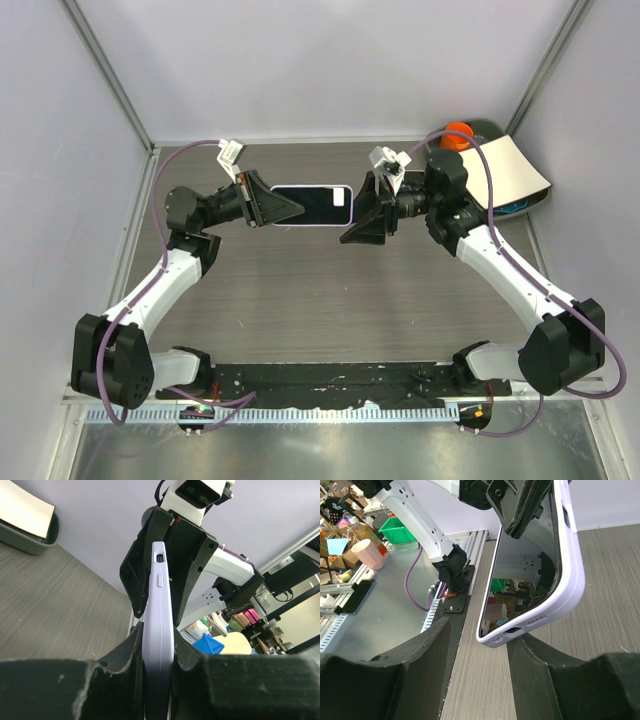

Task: Take the phone out of the phone case
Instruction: Remove the phone case from the phone.

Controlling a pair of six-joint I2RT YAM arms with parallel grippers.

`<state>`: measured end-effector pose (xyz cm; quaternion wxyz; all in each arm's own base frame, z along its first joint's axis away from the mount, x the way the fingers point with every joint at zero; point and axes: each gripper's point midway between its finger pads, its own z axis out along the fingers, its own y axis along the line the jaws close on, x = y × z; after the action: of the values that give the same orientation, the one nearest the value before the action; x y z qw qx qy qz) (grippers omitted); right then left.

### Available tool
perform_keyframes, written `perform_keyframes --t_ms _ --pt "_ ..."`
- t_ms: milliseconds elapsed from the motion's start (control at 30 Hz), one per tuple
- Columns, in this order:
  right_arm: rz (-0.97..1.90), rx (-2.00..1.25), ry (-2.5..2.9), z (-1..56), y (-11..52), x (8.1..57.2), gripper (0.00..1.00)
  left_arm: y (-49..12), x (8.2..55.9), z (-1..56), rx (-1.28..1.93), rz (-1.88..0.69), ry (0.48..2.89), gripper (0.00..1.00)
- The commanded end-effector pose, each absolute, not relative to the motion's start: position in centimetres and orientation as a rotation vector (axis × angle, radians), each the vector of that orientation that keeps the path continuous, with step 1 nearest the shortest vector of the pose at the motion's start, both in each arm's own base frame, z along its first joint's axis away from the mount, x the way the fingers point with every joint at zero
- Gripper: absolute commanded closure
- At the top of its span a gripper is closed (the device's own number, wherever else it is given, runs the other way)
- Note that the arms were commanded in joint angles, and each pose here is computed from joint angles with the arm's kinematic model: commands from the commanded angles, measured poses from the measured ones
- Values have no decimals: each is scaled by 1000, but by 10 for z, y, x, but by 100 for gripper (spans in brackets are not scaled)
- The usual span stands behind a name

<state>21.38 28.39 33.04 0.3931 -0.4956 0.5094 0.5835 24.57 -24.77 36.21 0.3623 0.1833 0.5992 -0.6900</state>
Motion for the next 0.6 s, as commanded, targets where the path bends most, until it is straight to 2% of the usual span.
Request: perform_keyframes --t_ms 0,233,567 --pt "1461 -1263 1214 355 286 212 47 -245 242 381 514 -1747 1444 100" --pt "1459 -1259 1195 355 287 213 59 -244 241 383 519 -1747 1437 100" --pt "1406 -1339 1139 347 281 203 54 -244 244 387 505 -1749 1436 100"
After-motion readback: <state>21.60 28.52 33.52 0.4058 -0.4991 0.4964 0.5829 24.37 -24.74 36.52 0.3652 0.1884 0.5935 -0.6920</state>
